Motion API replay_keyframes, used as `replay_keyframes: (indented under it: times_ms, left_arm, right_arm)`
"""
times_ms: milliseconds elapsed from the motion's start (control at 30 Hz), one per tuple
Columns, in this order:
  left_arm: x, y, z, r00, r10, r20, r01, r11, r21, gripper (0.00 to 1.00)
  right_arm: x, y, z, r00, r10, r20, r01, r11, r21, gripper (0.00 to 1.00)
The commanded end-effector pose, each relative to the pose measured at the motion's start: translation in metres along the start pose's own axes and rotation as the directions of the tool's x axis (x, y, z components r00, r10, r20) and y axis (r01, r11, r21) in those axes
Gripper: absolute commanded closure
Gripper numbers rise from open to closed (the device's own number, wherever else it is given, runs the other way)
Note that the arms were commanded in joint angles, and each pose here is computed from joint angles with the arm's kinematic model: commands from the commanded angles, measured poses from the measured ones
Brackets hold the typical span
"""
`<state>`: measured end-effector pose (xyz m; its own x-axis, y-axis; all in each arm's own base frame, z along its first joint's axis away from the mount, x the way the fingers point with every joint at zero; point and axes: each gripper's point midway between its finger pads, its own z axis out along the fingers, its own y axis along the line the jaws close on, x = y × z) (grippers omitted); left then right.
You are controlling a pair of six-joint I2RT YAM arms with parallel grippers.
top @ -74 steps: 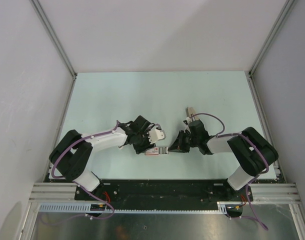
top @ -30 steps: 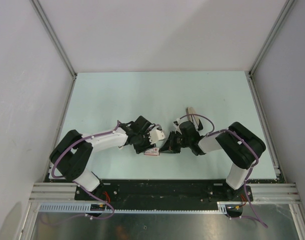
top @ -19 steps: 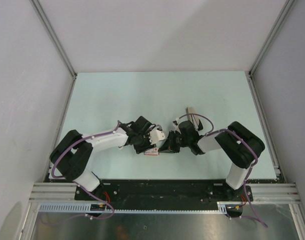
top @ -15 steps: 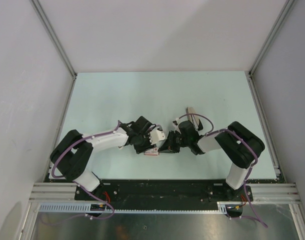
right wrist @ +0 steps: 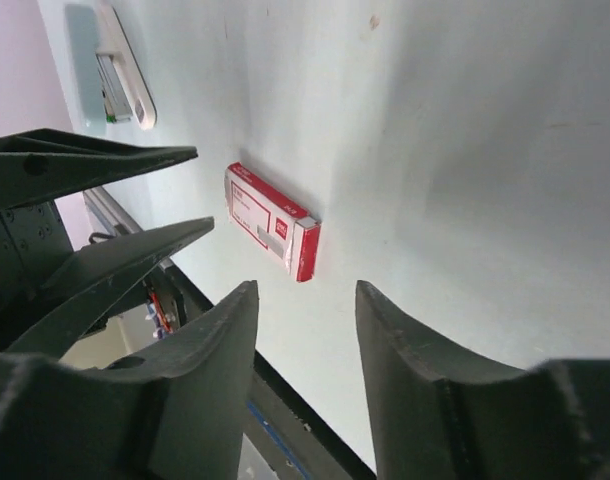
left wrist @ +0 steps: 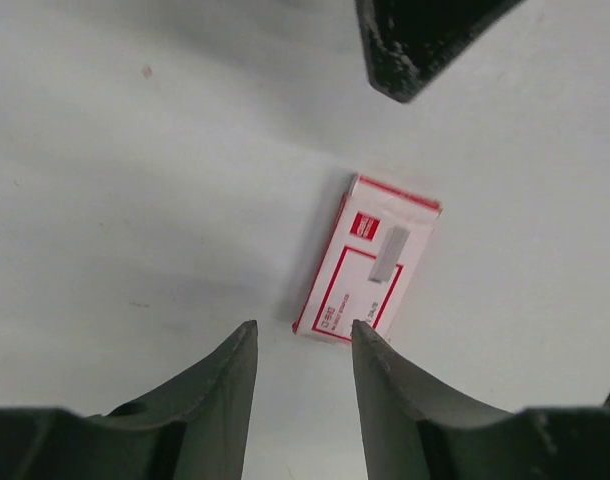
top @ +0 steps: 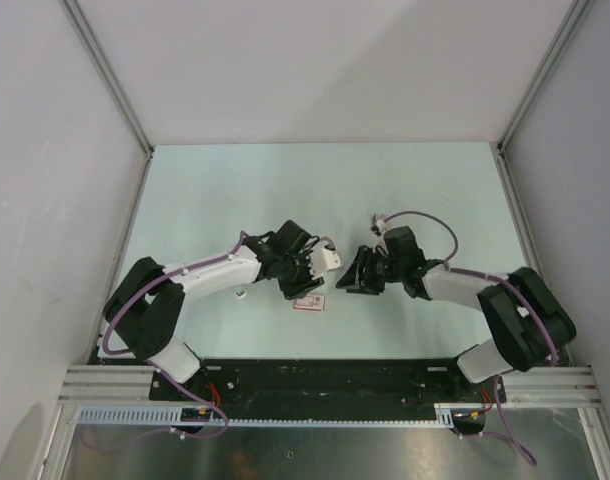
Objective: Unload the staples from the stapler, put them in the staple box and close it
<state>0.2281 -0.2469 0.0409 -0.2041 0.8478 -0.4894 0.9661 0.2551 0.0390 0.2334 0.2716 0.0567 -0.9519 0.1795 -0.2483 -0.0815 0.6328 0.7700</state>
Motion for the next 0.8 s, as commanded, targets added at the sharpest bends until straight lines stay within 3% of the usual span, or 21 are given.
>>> replay_keyframes:
  times_ms: [0, 167, 367, 567, 767]
  left_arm:
    - [-0.043, -0.018, -0.015, 0.993, -0.032, 0.115, 0.018, 0.992, 0.124, 0.52]
    - [-0.063, -0.016, -0.047, 0.982, -0.034, 0.183, 0.013, 0.993, 0.116, 0.46]
    - [-0.079, 0.032, -0.136, 0.935, -0.121, 0.334, 0.161, 0.982, -0.094, 0.19]
    - [-0.042, 0.071, -0.205, 0.854, -0.249, 0.457, 0.404, 0.871, -0.280, 0.03]
    - [0.010, 0.089, -0.238, 0.800, -0.323, 0.505, 0.557, 0.713, -0.427, 0.01]
  right_arm:
    - [-0.020, 0.000, -0.028, 0.995, -0.072, 0.062, 0.069, 0.997, 0.040, 0.47]
    - [-0.040, 0.011, -0.044, 0.985, -0.127, 0.115, 0.119, 0.990, 0.079, 0.33]
    - [-0.076, 0.052, -0.072, 0.935, -0.242, 0.260, 0.227, 0.970, 0.087, 0.04]
    - [-0.094, 0.080, -0.090, 0.901, -0.285, 0.327, 0.278, 0.958, 0.069, 0.01]
    - [-0.100, 0.105, -0.104, 0.868, -0.338, 0.363, 0.337, 0.939, 0.069, 0.01]
